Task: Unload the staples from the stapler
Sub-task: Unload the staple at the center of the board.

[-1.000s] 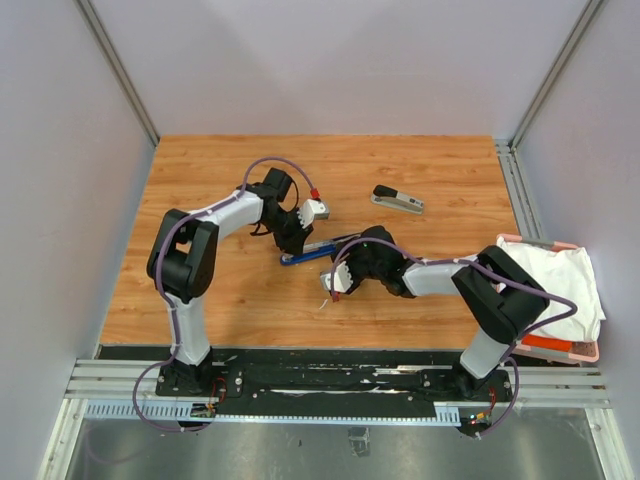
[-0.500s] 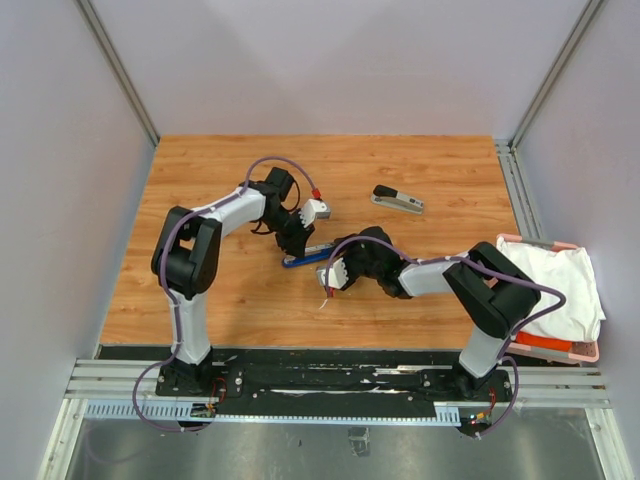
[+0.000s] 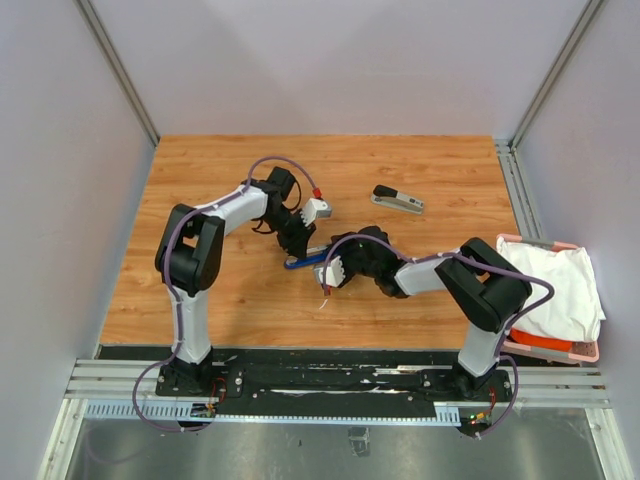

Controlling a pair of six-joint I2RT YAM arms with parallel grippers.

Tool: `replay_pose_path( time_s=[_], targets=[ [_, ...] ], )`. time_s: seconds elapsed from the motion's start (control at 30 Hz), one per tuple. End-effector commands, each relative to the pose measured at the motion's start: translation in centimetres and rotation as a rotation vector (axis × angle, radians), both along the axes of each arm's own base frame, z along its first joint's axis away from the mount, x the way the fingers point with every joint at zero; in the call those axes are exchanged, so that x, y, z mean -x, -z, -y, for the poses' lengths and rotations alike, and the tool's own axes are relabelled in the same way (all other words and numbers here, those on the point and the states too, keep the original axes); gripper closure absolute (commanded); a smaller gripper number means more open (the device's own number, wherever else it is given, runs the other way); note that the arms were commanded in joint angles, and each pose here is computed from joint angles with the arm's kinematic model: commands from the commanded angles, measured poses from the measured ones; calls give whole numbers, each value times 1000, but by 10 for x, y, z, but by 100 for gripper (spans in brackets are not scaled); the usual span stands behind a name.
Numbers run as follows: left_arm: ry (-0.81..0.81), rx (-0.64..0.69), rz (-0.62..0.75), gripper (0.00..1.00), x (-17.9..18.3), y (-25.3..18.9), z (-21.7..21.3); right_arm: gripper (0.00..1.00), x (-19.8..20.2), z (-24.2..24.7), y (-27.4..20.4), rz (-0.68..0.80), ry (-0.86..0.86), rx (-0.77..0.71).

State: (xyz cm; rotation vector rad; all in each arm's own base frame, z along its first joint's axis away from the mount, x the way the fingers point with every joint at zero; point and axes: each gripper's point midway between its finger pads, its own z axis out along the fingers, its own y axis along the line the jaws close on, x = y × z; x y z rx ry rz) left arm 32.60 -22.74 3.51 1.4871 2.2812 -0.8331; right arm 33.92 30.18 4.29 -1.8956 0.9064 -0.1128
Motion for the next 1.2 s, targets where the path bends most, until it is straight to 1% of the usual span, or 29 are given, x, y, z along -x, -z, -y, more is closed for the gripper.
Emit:
replay_pose_path(
  time_s=[0.0, 0.17, 0.33, 0.6, 0.9, 1.03, 1.13, 1.17],
  targets=[
    [9, 34, -55, 100, 4, -4, 5, 38, 10, 2, 33, -69, 11, 46],
    [-3, 43, -85, 100, 5, -3, 1, 40, 6, 5, 43, -70, 36, 65],
    [-2, 45, -103, 100, 7, -2, -2, 43, 6, 5, 49, -79, 36, 64],
    [14, 54, -135, 100, 10, 0, -2, 63, 4, 8, 55, -135, 38, 76],
    [18, 73, -148, 100, 11, -2, -2, 67, 1, 10, 53, -113, 37, 70],
    [8, 73, -155, 89, 9, -3, -3, 71, -1, 10, 48, -95, 41, 60],
    [-7, 75, -167, 73, 7, -5, -5, 74, -3, 9, 41, -88, 47, 52],
    [-12, 75, -165, 69, 5, -5, -7, 75, -3, 8, 39, -87, 48, 47]
  ],
)
